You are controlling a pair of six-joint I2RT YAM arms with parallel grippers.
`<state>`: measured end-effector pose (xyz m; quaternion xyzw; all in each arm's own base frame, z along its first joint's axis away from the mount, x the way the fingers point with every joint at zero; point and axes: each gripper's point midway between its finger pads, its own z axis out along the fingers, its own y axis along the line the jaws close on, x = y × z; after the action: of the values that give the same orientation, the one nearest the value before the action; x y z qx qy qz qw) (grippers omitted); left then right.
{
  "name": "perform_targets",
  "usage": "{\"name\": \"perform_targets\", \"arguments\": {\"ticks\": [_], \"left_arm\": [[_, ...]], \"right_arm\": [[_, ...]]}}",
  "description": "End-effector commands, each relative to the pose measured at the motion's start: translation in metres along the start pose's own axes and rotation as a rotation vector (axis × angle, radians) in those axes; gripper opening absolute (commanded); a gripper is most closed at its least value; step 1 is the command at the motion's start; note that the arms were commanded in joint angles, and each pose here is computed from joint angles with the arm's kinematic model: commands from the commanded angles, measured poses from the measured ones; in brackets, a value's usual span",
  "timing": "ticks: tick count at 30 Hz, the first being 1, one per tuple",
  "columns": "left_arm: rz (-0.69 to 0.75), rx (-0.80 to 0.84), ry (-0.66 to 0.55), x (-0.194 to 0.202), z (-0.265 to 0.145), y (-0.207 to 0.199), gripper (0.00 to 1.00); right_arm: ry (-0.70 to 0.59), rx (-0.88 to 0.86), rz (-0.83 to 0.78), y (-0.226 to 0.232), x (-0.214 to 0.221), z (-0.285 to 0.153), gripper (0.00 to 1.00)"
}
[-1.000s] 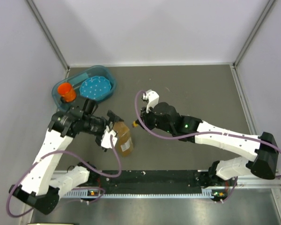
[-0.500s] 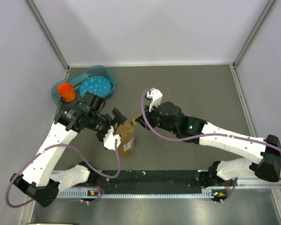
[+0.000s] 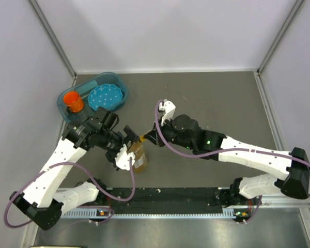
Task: Unpack the express box
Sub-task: Cut the express box at the center of the board.
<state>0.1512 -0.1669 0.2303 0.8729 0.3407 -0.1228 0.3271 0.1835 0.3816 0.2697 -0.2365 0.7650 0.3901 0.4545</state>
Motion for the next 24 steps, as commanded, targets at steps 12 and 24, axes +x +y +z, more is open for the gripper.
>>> {"name": "perform_targets", "arguments": {"ticks": [12, 24], "left_arm": [[-0.234, 0.172, -0.038, -0.013, 0.003, -0.072, 0.98], [-0.237, 0.132, -0.01, -0.013, 0.006, -0.116, 0.83]], "right_arm": [[-0.021, -0.141, 0.087, 0.046, -0.007, 0.0, 0.0], [-0.106, 0.075, -0.131, -0.006, -0.031, -0.038, 0.0]]}}
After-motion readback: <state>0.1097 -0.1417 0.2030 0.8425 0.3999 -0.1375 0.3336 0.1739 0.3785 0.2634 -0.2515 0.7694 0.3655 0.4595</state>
